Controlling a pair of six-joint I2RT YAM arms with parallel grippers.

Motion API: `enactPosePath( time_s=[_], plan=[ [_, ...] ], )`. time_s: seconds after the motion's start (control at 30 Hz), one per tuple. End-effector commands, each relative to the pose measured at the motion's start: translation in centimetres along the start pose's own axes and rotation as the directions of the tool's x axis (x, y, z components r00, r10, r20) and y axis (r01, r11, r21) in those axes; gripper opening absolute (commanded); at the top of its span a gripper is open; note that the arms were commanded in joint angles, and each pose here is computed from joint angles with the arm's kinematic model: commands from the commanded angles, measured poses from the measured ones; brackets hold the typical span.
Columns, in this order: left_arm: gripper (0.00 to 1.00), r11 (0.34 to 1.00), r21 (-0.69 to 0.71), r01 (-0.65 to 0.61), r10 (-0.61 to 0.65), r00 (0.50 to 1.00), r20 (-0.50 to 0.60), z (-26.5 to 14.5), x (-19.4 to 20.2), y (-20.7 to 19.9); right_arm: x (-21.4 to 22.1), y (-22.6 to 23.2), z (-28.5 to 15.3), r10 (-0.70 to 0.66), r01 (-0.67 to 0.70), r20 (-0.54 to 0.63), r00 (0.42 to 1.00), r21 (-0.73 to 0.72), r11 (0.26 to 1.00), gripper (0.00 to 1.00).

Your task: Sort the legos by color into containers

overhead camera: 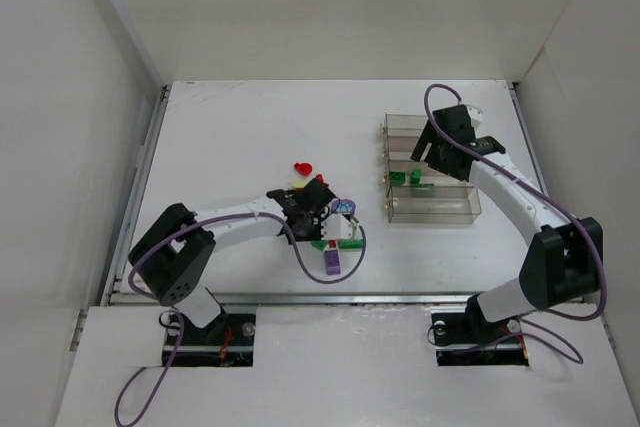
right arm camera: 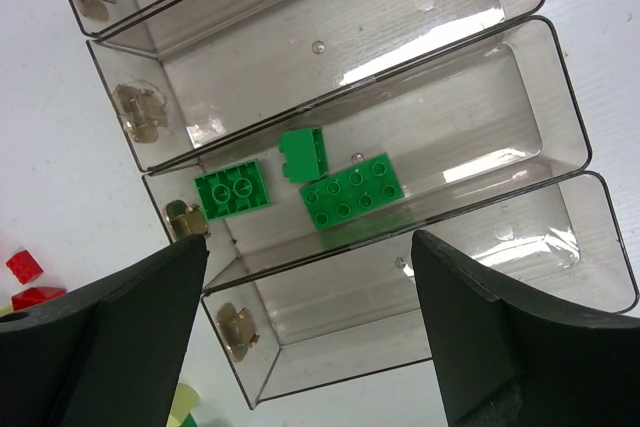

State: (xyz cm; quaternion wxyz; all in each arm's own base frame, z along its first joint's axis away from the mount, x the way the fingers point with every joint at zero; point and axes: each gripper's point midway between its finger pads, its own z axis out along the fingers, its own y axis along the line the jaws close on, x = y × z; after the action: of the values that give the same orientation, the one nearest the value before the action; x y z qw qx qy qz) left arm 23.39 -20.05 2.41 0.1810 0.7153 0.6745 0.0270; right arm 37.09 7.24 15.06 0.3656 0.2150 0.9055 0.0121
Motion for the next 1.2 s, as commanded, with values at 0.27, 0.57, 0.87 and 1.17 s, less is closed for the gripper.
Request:
enactPosePath(
  time_s=[0.27,0.57,0.87,1.17],
  plan=[
    [0.00,0.932,-0.061,0.357,-0.341,0.922,0.183,-8.0,-5.9,7.5,-2.8,1.6,-1.9,0.006,0.000,0.088,0.996,-0.074,0.997,0.88],
    [0.00,0.878,0.039,0.477,-0.412,0.713,0.567,-12.4,-18.6,16.0,-7.9,1.6,-2.5,0.129,-0.109,0.143,0.981,-0.134,0.985,0.89],
    [0.00,0.873,0.214,0.438,-0.442,0.525,0.727,-7.9,-27.9,20.4,-10.4,-2.3,-3.8,0.255,-0.245,0.222,0.941,-0.073,0.967,0.89],
    [0.06,0.873,0.159,0.462,-0.410,0.515,0.753,-4.2,-29.9,20.9,-8.7,-4.5,-3.6,0.204,-0.210,0.206,0.957,0.006,0.978,0.89]
  ],
)
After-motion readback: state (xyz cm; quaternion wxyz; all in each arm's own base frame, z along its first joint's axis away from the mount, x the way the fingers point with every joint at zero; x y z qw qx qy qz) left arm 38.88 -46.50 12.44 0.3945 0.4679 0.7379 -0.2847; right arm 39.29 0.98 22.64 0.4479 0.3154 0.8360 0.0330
